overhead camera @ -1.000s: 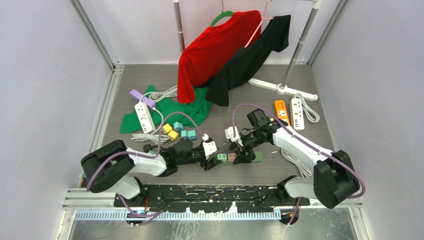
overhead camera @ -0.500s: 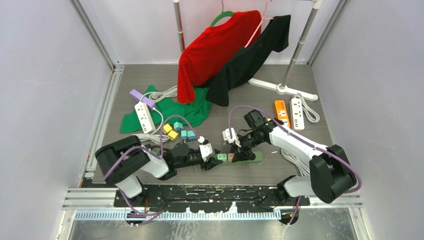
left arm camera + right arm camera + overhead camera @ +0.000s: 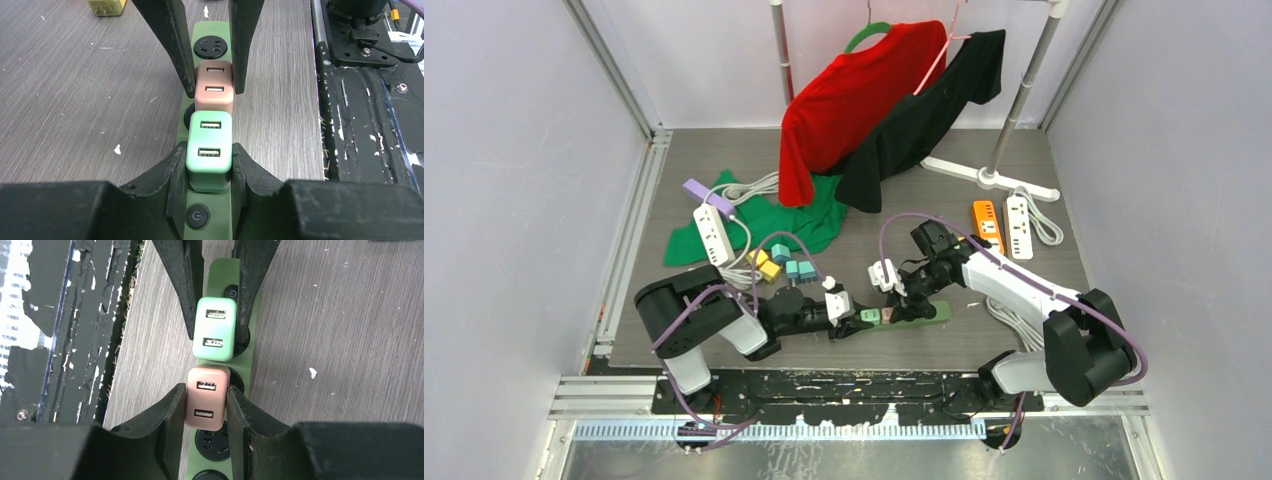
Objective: Pull the plug off the socket
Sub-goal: Remove the plug from the socket.
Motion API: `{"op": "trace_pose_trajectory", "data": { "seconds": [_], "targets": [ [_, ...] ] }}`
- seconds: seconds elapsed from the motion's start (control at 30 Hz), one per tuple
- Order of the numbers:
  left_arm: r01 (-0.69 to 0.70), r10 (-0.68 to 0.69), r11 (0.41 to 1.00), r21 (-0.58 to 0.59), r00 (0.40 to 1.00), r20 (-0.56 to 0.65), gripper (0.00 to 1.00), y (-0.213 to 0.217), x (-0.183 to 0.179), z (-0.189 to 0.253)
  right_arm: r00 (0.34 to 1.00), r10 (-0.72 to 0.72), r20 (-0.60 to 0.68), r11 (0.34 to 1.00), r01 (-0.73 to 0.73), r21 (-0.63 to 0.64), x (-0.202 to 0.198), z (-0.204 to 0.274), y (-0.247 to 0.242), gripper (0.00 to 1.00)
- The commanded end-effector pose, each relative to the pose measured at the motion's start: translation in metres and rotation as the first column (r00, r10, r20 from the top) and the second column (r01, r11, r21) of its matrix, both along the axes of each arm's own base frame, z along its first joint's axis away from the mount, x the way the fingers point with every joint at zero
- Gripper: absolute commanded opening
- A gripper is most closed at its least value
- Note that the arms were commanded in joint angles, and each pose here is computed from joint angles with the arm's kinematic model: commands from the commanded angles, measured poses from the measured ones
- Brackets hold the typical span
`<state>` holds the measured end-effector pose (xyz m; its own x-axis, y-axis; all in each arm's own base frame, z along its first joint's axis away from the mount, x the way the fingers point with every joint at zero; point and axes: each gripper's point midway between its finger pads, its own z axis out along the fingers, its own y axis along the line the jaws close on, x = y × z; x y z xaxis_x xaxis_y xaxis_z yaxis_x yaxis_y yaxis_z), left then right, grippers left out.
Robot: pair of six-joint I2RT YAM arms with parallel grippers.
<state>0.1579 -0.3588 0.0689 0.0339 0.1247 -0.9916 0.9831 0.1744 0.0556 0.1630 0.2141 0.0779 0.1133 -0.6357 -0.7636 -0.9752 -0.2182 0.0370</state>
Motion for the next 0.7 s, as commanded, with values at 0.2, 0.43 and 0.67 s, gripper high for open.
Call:
{"op": "trace_pose_trajectory", "data": {
  "seconds": [0.2,0.43,0.67],
  "targets": [
    [0.035,-0.034,0.999,-0.027,0.998,0.044,0.0,-0.012,0.0,0.005,0.996,0.082,-0.025,0.996,-0.082,0.026,-0.012,0.007,0.005,0.01],
    [0.013,-0.012,1.0,-0.02,0.999,0.043,0.0,-0.013,0.003,0.002,0.998,-0.041,-0.05,0.999,0.041,-0.002,0.008,0.012,0.025,0.01],
    [-0.009,0.009,1.0,-0.014,0.999,0.039,0.0,-0.012,0.007,-0.001,0.998,0.042,0.052,0.997,-0.038,-0.06,0.004,0.008,-0.031,0.01]
  ]
}}
